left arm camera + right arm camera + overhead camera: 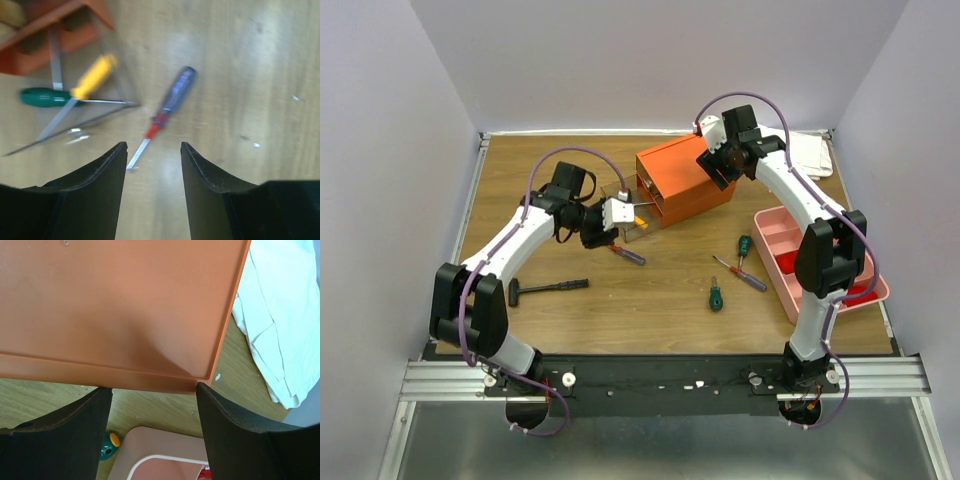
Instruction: Sort the tools into containers
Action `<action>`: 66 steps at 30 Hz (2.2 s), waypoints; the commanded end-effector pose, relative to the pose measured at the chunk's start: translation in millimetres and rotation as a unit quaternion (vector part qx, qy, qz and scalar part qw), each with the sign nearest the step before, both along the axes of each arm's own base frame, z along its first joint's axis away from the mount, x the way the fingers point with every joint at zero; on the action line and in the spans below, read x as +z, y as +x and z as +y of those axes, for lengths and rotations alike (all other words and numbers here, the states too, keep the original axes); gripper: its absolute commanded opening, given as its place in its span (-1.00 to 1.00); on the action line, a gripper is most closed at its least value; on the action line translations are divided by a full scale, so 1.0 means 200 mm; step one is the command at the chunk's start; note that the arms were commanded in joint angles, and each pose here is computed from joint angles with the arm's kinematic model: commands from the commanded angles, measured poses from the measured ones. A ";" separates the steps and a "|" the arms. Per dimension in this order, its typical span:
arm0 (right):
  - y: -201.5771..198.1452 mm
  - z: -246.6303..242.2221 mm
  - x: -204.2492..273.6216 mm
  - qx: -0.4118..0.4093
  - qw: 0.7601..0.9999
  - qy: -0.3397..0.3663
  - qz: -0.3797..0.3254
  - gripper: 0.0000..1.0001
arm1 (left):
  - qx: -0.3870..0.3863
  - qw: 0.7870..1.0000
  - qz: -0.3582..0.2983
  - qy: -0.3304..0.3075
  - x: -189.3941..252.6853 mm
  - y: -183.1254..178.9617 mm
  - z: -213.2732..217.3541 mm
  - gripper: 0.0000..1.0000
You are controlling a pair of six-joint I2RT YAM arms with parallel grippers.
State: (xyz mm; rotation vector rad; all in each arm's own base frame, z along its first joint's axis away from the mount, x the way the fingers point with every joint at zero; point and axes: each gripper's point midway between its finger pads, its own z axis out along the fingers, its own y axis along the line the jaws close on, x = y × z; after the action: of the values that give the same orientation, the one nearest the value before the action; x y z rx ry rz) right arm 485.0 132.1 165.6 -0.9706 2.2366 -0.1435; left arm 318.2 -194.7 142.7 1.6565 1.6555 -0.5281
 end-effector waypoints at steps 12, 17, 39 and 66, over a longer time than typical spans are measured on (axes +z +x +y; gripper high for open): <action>-0.02 0.00 -0.05 0.003 1.000 -0.001 0.007 0.53 | -0.076 0.995 0.051 0.032 -0.35 -0.01 -0.05 0.06; -0.03 -0.01 -0.04 0.003 1.000 -0.003 0.006 0.53 | -0.071 0.996 0.046 0.040 -0.40 0.05 -0.06 0.06; -0.03 0.00 -0.08 0.004 1.000 -0.003 0.015 0.53 | -0.106 0.987 0.046 0.115 -0.63 -0.01 0.01 -0.12; 0.02 0.03 -0.09 0.005 1.000 0.007 0.019 0.53 | 0.003 0.993 -0.109 0.054 0.08 0.33 -0.01 -0.72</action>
State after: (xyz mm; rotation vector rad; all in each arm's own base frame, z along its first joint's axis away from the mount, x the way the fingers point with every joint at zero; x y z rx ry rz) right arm 485.3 131.8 162.7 -0.9800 2.2333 -0.1481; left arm 339.0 -198.3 159.3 1.7540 1.5448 -0.3822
